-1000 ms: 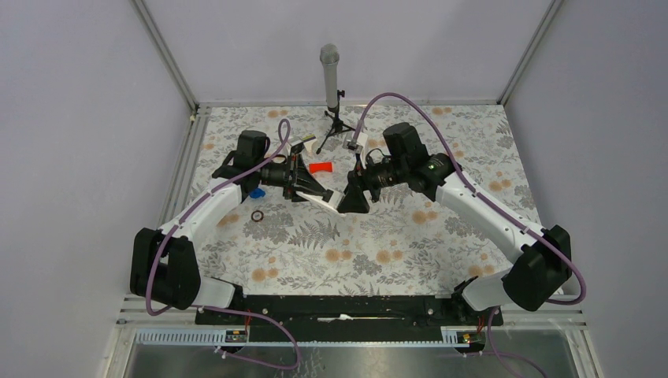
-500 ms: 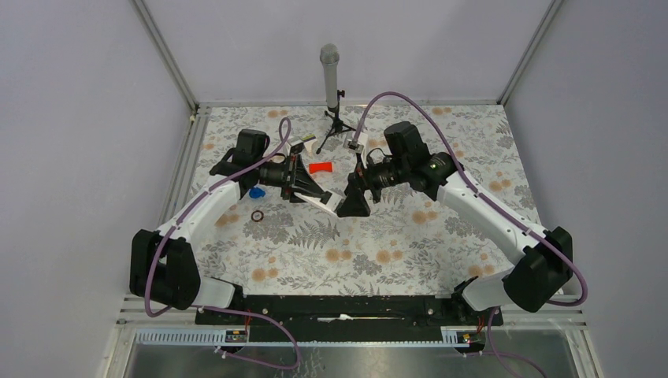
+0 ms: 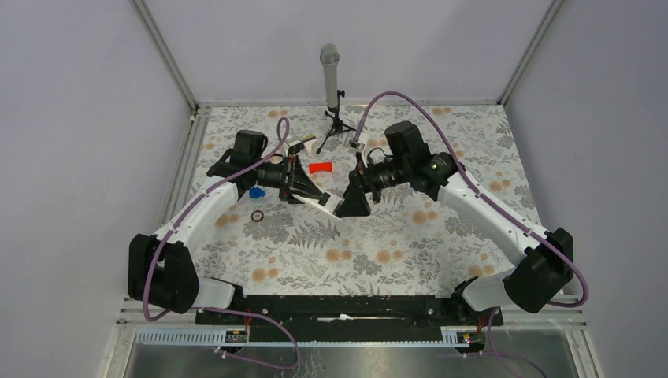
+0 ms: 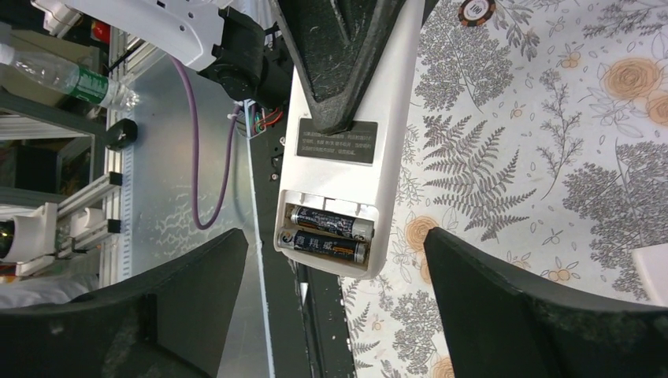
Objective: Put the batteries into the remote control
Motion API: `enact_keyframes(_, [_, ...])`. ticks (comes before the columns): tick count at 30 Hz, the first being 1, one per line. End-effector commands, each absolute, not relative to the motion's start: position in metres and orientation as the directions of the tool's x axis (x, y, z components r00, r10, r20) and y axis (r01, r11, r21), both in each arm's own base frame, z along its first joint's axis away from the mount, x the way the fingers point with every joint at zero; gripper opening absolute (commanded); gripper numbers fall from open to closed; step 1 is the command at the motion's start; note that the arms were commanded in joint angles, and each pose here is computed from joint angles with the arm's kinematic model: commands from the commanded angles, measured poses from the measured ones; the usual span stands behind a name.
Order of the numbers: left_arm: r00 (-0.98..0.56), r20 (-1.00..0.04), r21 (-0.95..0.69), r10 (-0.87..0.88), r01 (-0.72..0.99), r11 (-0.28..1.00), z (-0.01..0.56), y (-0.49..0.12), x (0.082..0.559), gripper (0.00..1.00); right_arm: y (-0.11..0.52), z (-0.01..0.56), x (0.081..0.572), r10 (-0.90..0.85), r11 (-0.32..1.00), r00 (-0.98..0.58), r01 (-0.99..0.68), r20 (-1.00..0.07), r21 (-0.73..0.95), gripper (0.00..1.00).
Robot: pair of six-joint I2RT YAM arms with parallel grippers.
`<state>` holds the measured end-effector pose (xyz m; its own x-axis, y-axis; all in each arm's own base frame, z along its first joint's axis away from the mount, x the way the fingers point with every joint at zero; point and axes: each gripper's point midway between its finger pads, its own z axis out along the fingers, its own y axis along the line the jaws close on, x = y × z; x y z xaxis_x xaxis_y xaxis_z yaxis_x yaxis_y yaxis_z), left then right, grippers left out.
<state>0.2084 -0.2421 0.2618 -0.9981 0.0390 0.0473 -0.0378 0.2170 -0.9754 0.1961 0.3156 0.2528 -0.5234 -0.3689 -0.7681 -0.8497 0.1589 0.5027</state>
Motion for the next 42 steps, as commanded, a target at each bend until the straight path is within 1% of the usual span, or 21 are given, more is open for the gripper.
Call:
enact_keyframes(1, [-0.997,-0.065,-0.981,0.048,0.072,0.180,0.287,-0.241,0.207,0.00,0.319,0.260,0.198,-0.355,0.136,-0.528,-0.846,-0.771,0.516,0.85])
enact_keyframes(3, [-0.997,-0.060,-0.981,0.047,0.068,0.182,0.286,-0.241,0.208,0.00,0.320,0.258,0.197,-0.361,0.129,-0.531,-0.842,-0.766,0.523,0.81])
enact_keyframes(9, [-0.998,-0.049,-0.981,0.045,0.057,0.184,0.286,-0.242,0.210,0.00,0.319,0.251,0.194,-0.373,0.117,-0.527,-0.843,-0.764,0.525,0.78])
enact_keyframes(11, [-0.998,-0.043,-0.981,0.044,0.050,0.185,0.285,-0.242,0.210,0.00,0.319,0.249,0.195,-0.376,0.121,-0.529,-0.842,-0.760,0.526,0.74])
enact_keyframes(14, [-0.998,-0.038,-0.982,0.046,0.046,0.184,0.285,-0.242,0.210,0.00,0.320,0.246,0.198,-0.378,0.131,-0.533,-0.840,-0.757,0.527,0.64])
enact_keyframes(16, [-0.998,-0.038,-0.982,0.046,0.046,0.183,0.286,-0.242,0.211,0.00,0.321,0.245,0.199,-0.381,0.134,-0.536,-0.838,-0.754,0.528,0.61])
enact_keyframes(24, [-0.998,-0.032,-0.983,0.047,0.040,0.179,0.290,-0.243,0.212,0.00,0.322,0.237,0.204,-0.388,0.156,-0.543,-0.835,-0.745,0.527,0.57])
enact_keyframes(27, [-0.998,-0.033,-0.984,0.048,0.041,0.176,0.292,-0.243,0.212,0.00,0.321,0.234,0.206,-0.391,0.168,-0.544,-0.835,-0.743,0.523,0.52])
enact_keyframes(30, [-0.998,-0.036,-0.984,0.051,0.045,0.174,0.293,-0.243,0.212,0.00,0.322,0.235,0.209,-0.388,0.177,-0.545,-0.835,-0.743,0.521,0.51])
enact_keyframes(31, [-0.998,-0.038,-0.984,0.050,0.047,0.174,0.292,-0.243,0.212,0.00,0.323,0.236,0.209,-0.385,0.181,-0.550,-0.832,-0.741,0.524,0.54])
enact_keyframes(34, [-0.997,-0.061,-0.982,0.050,0.069,0.175,0.291,-0.242,0.213,0.00,0.323,0.242,0.216,-0.363,0.216,-0.579,-0.814,-0.730,0.539,0.77])
enact_keyframes(36, [-0.995,-0.090,-0.979,0.035,0.095,0.182,0.290,-0.240,0.216,0.00,0.320,0.251,0.222,-0.332,0.231,-0.603,-0.797,-0.725,0.557,0.89])
enact_keyframes(41, [-0.984,-0.175,-0.963,-0.029,0.165,0.212,0.287,-0.227,0.228,0.00,0.311,0.286,0.229,-0.219,0.184,-0.618,-0.786,-0.755,0.591,0.99])
enact_keyframes(42, [-0.980,-0.196,-0.958,-0.043,0.182,0.223,0.287,-0.225,0.231,0.00,0.310,0.292,0.230,-0.199,0.176,-0.608,-0.793,-0.768,0.582,0.99])
